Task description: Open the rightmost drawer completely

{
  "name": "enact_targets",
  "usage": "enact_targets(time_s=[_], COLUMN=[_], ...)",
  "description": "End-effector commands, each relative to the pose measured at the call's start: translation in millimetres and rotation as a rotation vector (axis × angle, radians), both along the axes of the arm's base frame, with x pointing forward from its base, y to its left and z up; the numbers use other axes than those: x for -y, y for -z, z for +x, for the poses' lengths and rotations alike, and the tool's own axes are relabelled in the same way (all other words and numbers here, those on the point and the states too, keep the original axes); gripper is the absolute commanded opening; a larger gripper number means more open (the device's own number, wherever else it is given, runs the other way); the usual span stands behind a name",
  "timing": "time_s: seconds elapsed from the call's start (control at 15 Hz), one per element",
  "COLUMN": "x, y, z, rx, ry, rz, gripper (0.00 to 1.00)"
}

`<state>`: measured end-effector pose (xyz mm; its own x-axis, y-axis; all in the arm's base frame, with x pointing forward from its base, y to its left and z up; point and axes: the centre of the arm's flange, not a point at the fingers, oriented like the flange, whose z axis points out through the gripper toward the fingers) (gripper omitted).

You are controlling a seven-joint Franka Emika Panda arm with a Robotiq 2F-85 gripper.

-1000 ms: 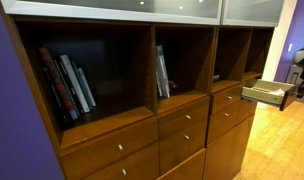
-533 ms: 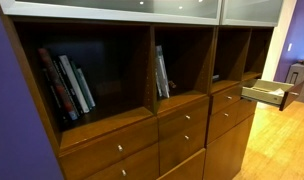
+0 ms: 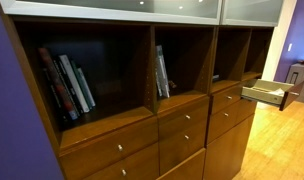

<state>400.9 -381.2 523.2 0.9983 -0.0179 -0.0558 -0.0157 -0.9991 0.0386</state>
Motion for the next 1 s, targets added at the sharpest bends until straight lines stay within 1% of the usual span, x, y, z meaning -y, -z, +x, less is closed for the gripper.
enact_targets(time_s=[0.0, 0.13, 0.27, 0.4, 0.47, 0.53, 0.67, 0.93], x=[-38, -49, -52, -53, -51, -63, -62, -61], y=[-59, -85, -102, -111, -113, -99, -96, -95], z=[15, 35, 52, 68, 75, 50, 57, 56], rx=[0.068, 0.090, 0.110, 0.113, 0.085, 0.111, 0.101, 0.099], ry=[0.153, 0.219, 0.265, 0.325, 0.391, 0.302, 0.309, 0.309], rz=[0.028, 0.039, 0.049, 0.087, 0.103, 0.066, 0.066, 0.067], gripper=[1.00, 1.00, 1.00, 1.00, 1.00, 1.00, 1.00, 1.00])
